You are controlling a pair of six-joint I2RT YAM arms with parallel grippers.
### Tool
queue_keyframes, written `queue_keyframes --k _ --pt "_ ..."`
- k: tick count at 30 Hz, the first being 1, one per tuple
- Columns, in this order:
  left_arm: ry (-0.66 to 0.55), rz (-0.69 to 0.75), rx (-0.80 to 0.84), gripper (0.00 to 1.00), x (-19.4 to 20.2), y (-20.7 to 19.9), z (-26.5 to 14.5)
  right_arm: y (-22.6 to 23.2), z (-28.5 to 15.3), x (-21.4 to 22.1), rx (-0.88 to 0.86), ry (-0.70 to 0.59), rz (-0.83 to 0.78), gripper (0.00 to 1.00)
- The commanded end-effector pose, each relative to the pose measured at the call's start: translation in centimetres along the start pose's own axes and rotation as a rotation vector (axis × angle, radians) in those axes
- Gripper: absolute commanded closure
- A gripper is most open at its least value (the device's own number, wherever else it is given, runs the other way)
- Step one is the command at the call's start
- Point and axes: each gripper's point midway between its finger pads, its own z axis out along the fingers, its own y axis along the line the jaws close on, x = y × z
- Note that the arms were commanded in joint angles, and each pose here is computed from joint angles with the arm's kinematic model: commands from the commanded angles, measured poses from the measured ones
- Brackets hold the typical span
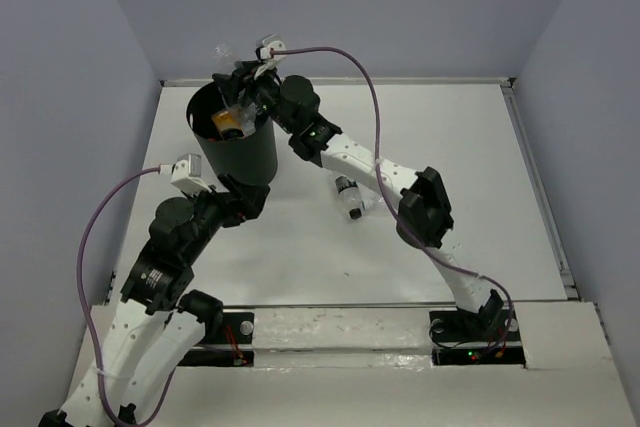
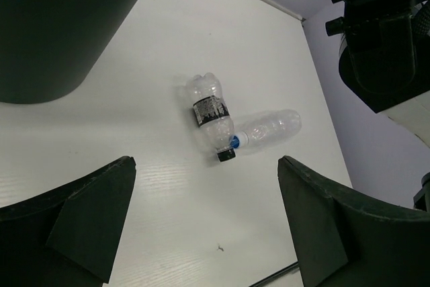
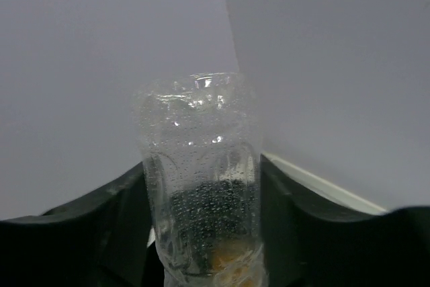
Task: Put the plastic bottles in the bin
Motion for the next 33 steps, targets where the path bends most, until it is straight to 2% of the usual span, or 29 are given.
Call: queue_keyframes --k 1,5,8,9,11,12,13,14,15,16,17,18,20,21,22,24,25,26,27,28,29,30,31,33 --pt "0.039 0.007 0.029 0.01 0.7 -0.5 0.2 1.8 -1.5 -9.0 -0.041 -0.128 0.014 0.29" --pt "0.075 0.000 0.007 0.01 1.2 -0.3 1.1 2.2 -3.4 -10.4 -0.050 -0.097 0.010 0.19" --pt "0.079 -0.018 0.007 0.01 1.5 -0.2 1.7 2.0 -5.0 -9.5 -0.046 -0.050 0.009 0.18" --pt "0.089 -0.026 -0.004 0.01 1.8 0.0 2.1 2.3 -6.0 -12.1 -0.049 -0.078 0.011 0.18" --pt "0.096 -0.032 -0.012 0.01 2.1 0.3 2.7 2.2 -7.3 -12.9 -0.042 -0.075 0.011 0.20" --pt "0.114 -0.034 -0.024 0.01 2.6 0.5 3.3 1.7 -8.3 -11.4 -0.026 -0.030 0.006 0.21" --pt "0.107 -0.043 -0.019 0.01 2.5 0.3 3.8 1.9 -9.7 -14.1 -0.026 -0.059 0.010 0.24" --pt "0.120 -0.044 -0.020 0.01 2.9 0.2 4.2 1.5 -10.7 -14.2 -0.004 -0.048 0.011 0.29" --pt "0.144 -0.057 -0.031 0.01 3.6 0.0 4.9 0.8 -12.3 -11.4 0.018 0.031 0.011 0.35" --pt "0.138 -0.062 -0.020 0.01 3.6 -0.7 5.4 0.4 -13.6 -10.8 0.042 0.060 0.023 0.38" --pt "0.154 -0.047 -0.042 0.01 4.8 -1.1 6.2 -0.6 -15.6 -12.3 0.087 0.067 0.026 0.45" --pt "0.159 -0.044 -0.044 0.01 5.3 -1.8 6.7 -1.5 -17.8 -9.0 0.121 0.153 0.031 0.53" --pt "0.125 -0.061 -0.054 0.01 5.2 -3.4 7.8 -3.0 -21.7 -9.0 0.200 0.206 0.067 0.70" --pt "0.164 -0.049 -0.062 0.01 6.9 -4.0 8.7 -3.4 -23.3 -8.4 0.226 0.233 0.084 0.76" --pt "0.147 -0.059 -0.057 0.01 6.7 -4.7 9.3 -4.5 -26.0 -5.3 0.277 0.306 0.113 0.80" --pt "0.133 -0.063 -0.110 0.01 7.6 -4.4 11.3 -5.7 -30.1 -5.8 0.349 0.330 0.149 0.81" --pt "0.112 -0.072 -0.108 0.01 7.2 -5.1 12.1 -6.8 -32.6 -3.7 0.402 0.375 0.169 0.82" --pt "0.116 -0.063 -0.152 0.01 8.1 -4.3 13.3 -7.6 -34.7 -5.2 0.445 0.349 0.176 0.82" --pt "0.118 -0.063 -0.162 0.01 8.4 -4.2 14.0 -8.3 -36.3 -4.9 0.484 0.366 0.179 0.81" --pt "0.111 -0.071 -0.155 0.01 8.2 -4.9 14.7 -8.9 -37.7 -4.9 0.524 0.365 0.198 0.80" --pt "0.137 -0.054 -0.185 0.01 9.6 -4.3 15.8 -9.7 -39.9 -3.4 0.577 0.413 0.187 0.78" --pt "0.139 -0.050 -0.194 0.01 9.9 -4.3 16.5 -10.0 -41.2 -4.9 0.599 0.368 0.197 0.75" --pt "0.131 -0.053 -0.193 0.01 9.7 -4.9 17.2 -10.3 -42.2 -4.7 0.625 0.369 0.206 0.63" --pt "0.161 -0.031 -0.231 0.01 11.4 -4.1 18.8 -11.8 -44.5 -3.7 0.708 0.391 0.193 0.50"
